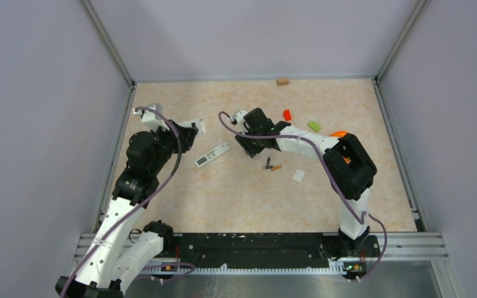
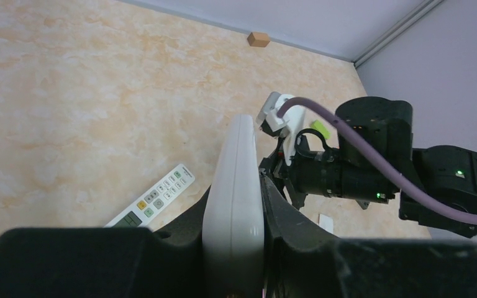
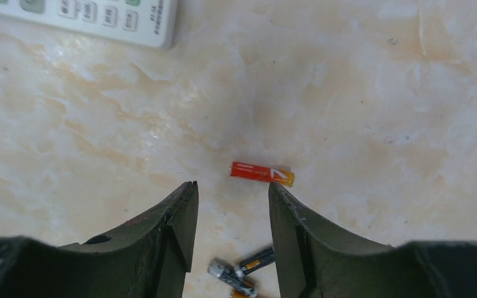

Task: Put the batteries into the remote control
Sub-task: Pick up the battery from the center of the board.

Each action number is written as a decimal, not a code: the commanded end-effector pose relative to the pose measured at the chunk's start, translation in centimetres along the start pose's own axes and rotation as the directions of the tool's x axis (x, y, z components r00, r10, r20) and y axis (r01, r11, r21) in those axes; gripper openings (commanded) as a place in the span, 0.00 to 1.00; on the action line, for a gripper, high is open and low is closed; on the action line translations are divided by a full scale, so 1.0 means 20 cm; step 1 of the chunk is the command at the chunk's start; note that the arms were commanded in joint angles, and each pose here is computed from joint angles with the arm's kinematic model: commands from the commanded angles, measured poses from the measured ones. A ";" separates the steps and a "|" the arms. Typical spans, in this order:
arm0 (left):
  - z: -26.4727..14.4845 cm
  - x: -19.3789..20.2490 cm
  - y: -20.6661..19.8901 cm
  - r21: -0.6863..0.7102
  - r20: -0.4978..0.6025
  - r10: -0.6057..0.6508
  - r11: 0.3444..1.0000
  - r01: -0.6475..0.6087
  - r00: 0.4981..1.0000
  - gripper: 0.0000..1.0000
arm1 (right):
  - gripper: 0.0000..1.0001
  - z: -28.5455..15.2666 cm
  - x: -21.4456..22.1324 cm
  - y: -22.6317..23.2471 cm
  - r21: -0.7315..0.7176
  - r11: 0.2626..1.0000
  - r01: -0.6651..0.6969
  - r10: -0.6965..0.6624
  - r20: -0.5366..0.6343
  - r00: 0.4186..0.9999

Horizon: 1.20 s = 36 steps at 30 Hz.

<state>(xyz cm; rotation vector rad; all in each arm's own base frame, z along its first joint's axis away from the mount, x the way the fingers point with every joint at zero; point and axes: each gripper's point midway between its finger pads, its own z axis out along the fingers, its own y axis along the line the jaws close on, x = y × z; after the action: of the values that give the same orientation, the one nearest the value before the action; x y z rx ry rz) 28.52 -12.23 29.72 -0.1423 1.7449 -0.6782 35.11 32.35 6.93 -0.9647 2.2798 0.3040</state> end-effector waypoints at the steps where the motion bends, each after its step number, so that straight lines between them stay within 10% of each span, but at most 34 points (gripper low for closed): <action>1: -0.03 -0.13 -0.08 0.035 0.065 0.017 0.999 -0.020 0.998 0.00 | 0.47 0.03 0.02 -0.10 -0.037 0.964 0.265 -0.267 -0.073 0.961; 25: -0.02 -0.17 -0.07 0.004 0.070 0.022 1.000 -0.022 0.997 0.00 | 0.42 0.20 0.11 -0.13 -0.277 0.874 0.399 -0.450 -0.155 0.879; 36: -0.02 -0.16 -0.07 0.013 0.063 0.017 1.000 -0.017 0.998 0.00 | 0.07 0.22 0.10 -0.17 -0.182 0.942 0.282 -0.317 -0.201 0.927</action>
<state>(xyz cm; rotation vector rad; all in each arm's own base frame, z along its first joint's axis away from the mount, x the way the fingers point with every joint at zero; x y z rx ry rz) 28.75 -11.70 30.20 -0.1630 1.7658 -0.6407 37.99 31.00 2.64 -1.5739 2.2213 0.2609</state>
